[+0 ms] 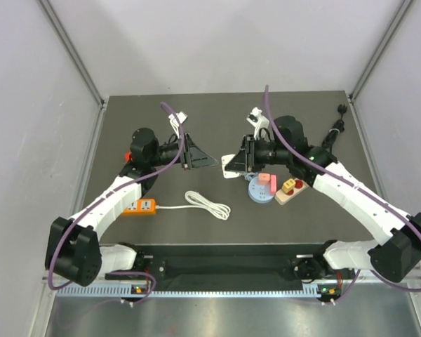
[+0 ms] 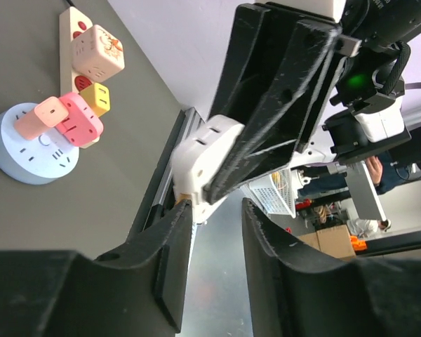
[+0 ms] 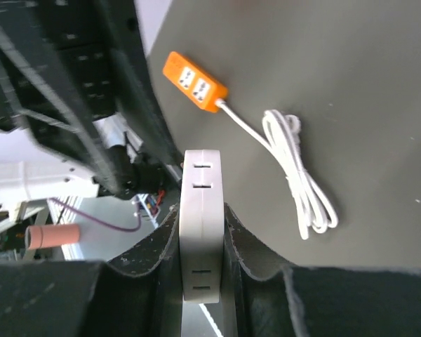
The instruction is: Insert the plug
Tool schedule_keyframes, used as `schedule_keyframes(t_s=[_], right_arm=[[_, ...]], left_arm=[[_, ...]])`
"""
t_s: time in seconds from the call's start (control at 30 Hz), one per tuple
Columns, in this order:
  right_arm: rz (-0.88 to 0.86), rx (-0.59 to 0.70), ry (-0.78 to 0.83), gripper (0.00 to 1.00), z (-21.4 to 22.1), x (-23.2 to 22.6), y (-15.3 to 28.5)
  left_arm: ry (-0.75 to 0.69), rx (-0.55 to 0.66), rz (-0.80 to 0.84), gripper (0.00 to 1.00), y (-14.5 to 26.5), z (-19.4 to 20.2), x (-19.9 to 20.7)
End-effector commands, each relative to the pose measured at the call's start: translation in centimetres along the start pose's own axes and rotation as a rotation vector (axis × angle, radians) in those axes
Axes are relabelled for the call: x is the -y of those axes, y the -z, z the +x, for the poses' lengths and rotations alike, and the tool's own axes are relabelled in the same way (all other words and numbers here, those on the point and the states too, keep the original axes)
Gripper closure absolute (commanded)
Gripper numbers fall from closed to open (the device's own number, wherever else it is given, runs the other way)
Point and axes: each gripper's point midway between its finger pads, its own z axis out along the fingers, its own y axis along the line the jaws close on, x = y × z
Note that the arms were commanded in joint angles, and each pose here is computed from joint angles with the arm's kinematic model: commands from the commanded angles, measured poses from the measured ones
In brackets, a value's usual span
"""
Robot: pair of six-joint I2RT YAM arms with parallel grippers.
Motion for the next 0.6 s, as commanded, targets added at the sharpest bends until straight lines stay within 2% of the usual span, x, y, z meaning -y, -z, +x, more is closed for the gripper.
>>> schedule_keyframes(t_s=[0.0,0.17,0.37,0.5,0.57], right_arm=[[-0.160,0.110,0.070,1.00,-2.4,-4.0,1.8],[-0.197,0.116,0.072,1.00,-2.3,-4.6,2.2],[-0.245,0.131,0.065,1.00,-2.4,-5.3,2.3],[-0.242,0.123,0.059,1.00,-2.1,-5.0,2.1],[-0.247,0.124,0.059,1.00,-2.1,-5.0,2.0]], left_arm=[[-0.108,0.009,0.065,0.61,-0.3,-0.9,2.1],[-0.109,0.007,0.052,0.68,-0.3,-0.7,1.8],[-0.113,0.010,0.048,0.81,-0.5,-0.7,1.7],[-0.113,0.010,0.047,0.85,-0.5,-0.6,1.7],[-0.121,0.011,0.037,0.91,-0.5,-0.7,1.4]])
